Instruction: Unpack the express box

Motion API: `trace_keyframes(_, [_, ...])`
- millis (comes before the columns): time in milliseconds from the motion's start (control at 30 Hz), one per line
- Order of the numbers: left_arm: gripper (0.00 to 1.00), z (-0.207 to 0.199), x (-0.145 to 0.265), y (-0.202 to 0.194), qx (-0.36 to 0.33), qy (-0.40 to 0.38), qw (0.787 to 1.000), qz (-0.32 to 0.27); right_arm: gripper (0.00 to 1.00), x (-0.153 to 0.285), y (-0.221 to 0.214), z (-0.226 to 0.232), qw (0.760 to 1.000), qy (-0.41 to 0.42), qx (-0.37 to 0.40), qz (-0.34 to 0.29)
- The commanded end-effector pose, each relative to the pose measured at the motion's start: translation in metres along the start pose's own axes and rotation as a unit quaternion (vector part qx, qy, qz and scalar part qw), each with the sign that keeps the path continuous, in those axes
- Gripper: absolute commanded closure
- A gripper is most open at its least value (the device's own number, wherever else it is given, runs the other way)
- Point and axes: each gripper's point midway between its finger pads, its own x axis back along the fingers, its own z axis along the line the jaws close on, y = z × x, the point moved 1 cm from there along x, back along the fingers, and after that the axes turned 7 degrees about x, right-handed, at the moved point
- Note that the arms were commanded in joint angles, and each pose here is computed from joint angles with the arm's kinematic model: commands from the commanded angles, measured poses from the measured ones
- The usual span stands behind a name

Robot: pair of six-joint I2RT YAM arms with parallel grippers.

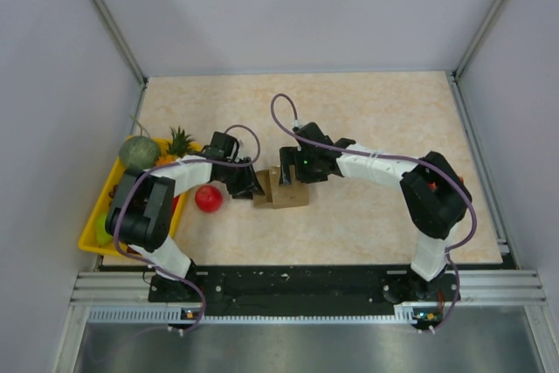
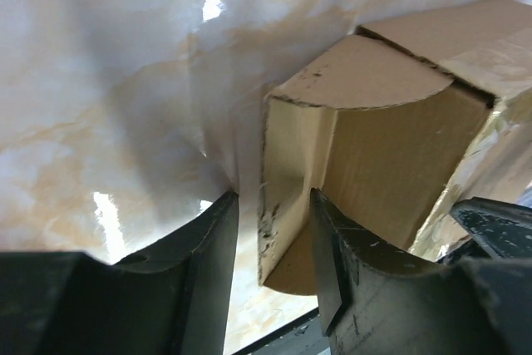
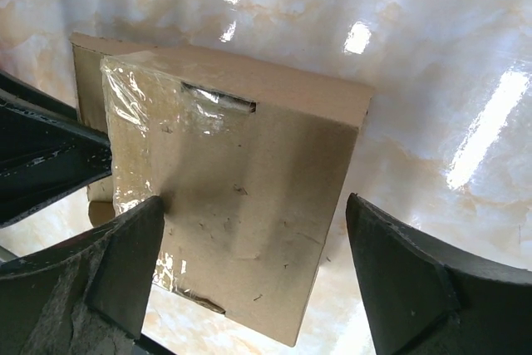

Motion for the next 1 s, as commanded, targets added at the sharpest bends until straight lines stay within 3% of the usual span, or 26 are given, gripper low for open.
trace_keyframes(0, [0.57,-0.006,-0.011,-0.005,0.008,-0.033,0.999,0.016,0.13,0.016,-0.001,-0.014,0.999,-0.041,0.016,0.001])
trace_keyframes(167, [0.68,-0.013,-0.006,0.001,-0.001,-0.043,0.999,0.009,0.10,0.032,0.013,-0.009,0.999,-0.039,0.015,-0.025])
trace_keyframes(233, [0.79,-0.016,-0.005,0.003,-0.002,-0.045,0.999,0.008,0.10,0.040,0.017,-0.008,0.999,-0.038,0.020,-0.031])
trace_keyframes(300, [0.97,-0.019,-0.004,0.005,-0.005,-0.048,0.999,0.004,0.10,0.047,0.023,-0.011,0.997,-0.051,0.022,-0.045])
trace_keyframes(333, [1.00,-0.022,-0.001,0.007,-0.008,-0.053,0.999,0.000,0.10,0.052,0.026,-0.010,0.997,-0.050,0.023,-0.053])
trace_keyframes(733, [1.00,-0.036,0.030,0.014,-0.031,-0.049,0.998,-0.022,0.09,0.092,0.043,-0.020,0.991,-0.095,0.015,-0.092])
trace_keyframes(967, [1.00,-0.031,0.061,0.018,-0.041,0.008,0.998,-0.044,0.09,0.115,0.056,-0.018,0.987,-0.098,0.009,-0.130])
